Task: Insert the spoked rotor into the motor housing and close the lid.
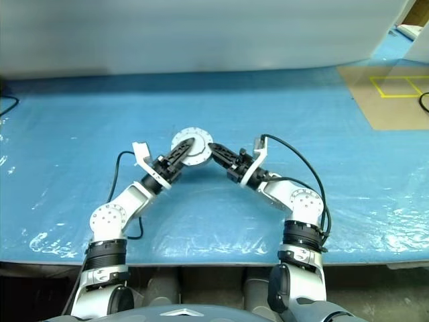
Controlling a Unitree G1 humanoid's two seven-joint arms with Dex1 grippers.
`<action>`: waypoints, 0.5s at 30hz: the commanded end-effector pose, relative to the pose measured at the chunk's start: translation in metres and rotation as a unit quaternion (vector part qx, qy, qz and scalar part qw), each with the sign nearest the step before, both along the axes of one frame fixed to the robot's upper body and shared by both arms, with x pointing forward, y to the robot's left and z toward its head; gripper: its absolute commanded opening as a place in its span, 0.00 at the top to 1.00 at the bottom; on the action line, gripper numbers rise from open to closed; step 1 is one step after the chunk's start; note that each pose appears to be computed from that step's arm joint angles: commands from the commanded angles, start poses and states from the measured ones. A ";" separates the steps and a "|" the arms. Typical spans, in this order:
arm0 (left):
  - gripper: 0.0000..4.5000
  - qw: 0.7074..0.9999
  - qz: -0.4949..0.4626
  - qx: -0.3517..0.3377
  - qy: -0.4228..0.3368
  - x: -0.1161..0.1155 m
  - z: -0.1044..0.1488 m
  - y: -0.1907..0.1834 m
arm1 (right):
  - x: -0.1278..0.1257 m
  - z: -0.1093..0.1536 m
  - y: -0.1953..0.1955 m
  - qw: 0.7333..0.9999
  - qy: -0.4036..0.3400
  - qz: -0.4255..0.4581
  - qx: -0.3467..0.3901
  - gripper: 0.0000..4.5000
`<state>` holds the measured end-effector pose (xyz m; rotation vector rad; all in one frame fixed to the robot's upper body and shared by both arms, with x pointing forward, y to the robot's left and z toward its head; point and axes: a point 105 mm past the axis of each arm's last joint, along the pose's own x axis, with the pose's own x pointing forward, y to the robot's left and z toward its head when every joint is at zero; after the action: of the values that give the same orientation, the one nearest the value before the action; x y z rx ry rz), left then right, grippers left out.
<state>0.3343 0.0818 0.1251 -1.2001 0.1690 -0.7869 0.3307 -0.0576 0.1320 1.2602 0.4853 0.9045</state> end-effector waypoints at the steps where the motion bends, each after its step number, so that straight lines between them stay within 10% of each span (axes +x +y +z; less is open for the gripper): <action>1: 0.35 1.000 -0.028 -0.004 -0.014 -0.006 0.009 -0.014 | -0.001 0.028 0.001 0.998 -0.046 0.000 0.041 0.76; 6: 0.35 1.000 -0.024 -0.014 -0.007 -0.006 0.010 -0.017 | 0.002 0.027 0.000 0.998 -0.046 -0.011 0.034 0.76; 15: 0.35 0.999 0.018 -0.040 0.007 0.006 0.011 -0.005 | 0.012 0.039 -0.010 0.995 -0.053 -0.048 0.070 0.16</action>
<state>0.3379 0.0730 0.1224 -1.2720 0.1859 -0.7410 0.3425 -0.0664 0.1430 1.3238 0.3775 0.8562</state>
